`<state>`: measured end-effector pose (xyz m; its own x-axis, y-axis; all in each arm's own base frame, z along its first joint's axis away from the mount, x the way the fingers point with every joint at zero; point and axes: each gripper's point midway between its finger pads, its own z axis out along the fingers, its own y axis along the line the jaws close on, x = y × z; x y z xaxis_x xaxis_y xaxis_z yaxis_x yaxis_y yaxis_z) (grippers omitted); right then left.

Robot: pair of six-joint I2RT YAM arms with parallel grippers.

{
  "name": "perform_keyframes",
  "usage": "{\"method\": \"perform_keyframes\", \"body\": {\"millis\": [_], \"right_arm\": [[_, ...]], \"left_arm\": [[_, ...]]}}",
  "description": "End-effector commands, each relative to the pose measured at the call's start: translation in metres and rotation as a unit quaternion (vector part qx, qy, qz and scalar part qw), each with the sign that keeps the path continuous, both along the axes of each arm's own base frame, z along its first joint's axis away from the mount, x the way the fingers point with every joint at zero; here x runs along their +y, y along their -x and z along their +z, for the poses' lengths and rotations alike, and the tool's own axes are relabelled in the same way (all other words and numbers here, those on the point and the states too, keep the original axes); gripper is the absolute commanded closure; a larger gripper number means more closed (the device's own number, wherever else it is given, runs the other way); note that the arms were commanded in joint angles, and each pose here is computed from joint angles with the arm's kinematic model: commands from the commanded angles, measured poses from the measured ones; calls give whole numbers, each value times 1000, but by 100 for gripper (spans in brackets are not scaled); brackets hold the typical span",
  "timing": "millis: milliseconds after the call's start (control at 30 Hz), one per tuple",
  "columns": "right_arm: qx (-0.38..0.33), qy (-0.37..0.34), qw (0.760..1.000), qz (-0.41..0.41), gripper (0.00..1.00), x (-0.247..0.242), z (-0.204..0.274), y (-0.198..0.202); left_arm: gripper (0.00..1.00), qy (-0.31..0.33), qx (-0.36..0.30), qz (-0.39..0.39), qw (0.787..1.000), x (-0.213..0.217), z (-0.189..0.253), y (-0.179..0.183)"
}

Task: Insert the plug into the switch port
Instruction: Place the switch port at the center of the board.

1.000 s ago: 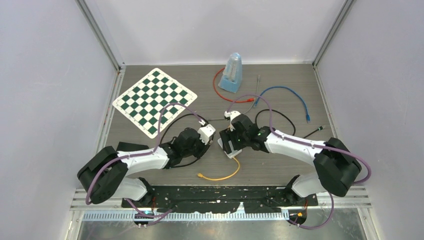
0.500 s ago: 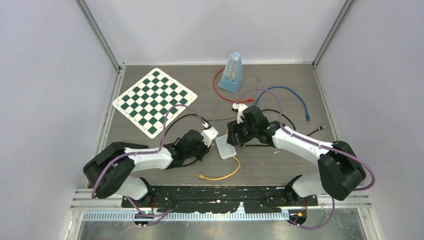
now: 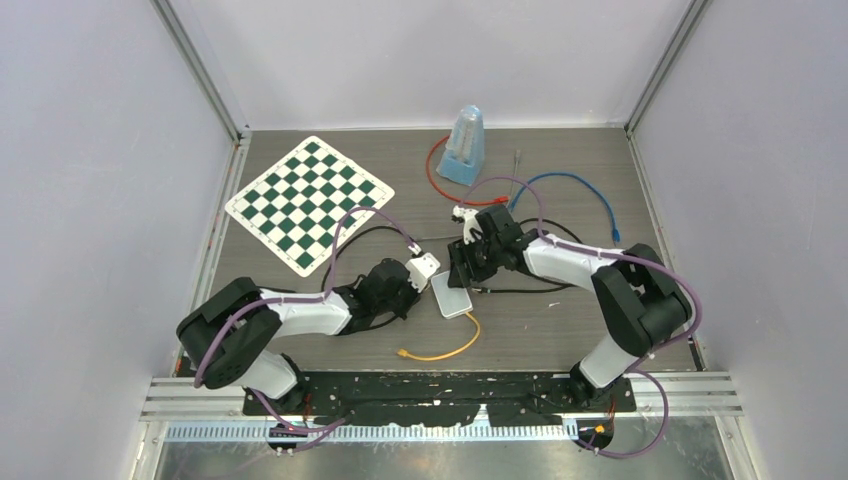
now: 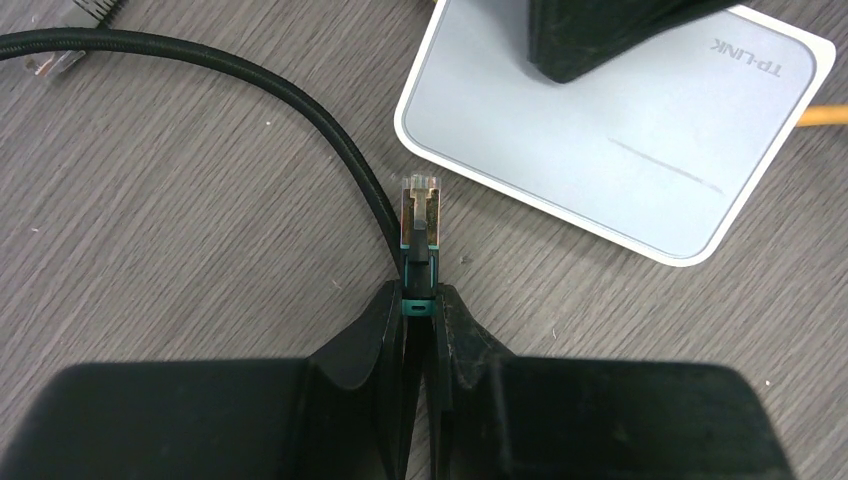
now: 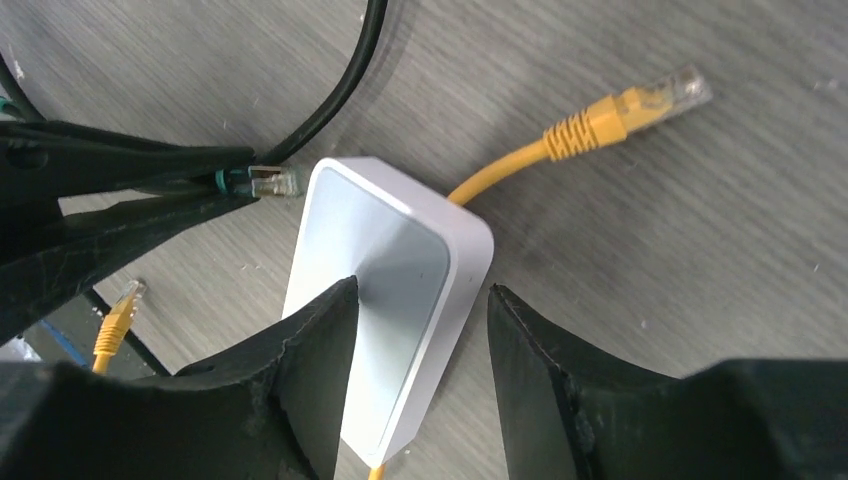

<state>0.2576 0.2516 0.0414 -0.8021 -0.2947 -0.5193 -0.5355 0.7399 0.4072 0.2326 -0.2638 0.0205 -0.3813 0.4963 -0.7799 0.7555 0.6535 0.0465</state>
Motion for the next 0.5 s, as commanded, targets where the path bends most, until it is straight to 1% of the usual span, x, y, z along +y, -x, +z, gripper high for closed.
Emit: {"method": "perform_keyframes", "body": {"millis": [0, 67, 133, 267, 400, 467], "right_arm": [[-33, -15, 999, 27, 44, 13, 9, -24], [-25, -19, 999, 41, 48, 16, 4, -25], [-17, -30, 998, 53, 55, 20, 0, -24], [6, -71, 995, 64, 64, 21, -5, -24], [30, -87, 994, 67, 69, 16, -14, -23], [39, -86, 993, 66, 69, 15, -19, -23]], "left_arm": [[100, 7, -16, -3, 1000, -10, 10, -9], [100, 1, -13, -1, 1000, -8, 9, -9], [100, 2, -12, -3, 1000, -7, 9, -7], [100, 7, -8, -11, 1000, -6, 11, -1], [100, -8, 4, -8, 1000, -1, 8, 2], [100, -13, 10, -9, 1000, 0, 8, 3]]}}
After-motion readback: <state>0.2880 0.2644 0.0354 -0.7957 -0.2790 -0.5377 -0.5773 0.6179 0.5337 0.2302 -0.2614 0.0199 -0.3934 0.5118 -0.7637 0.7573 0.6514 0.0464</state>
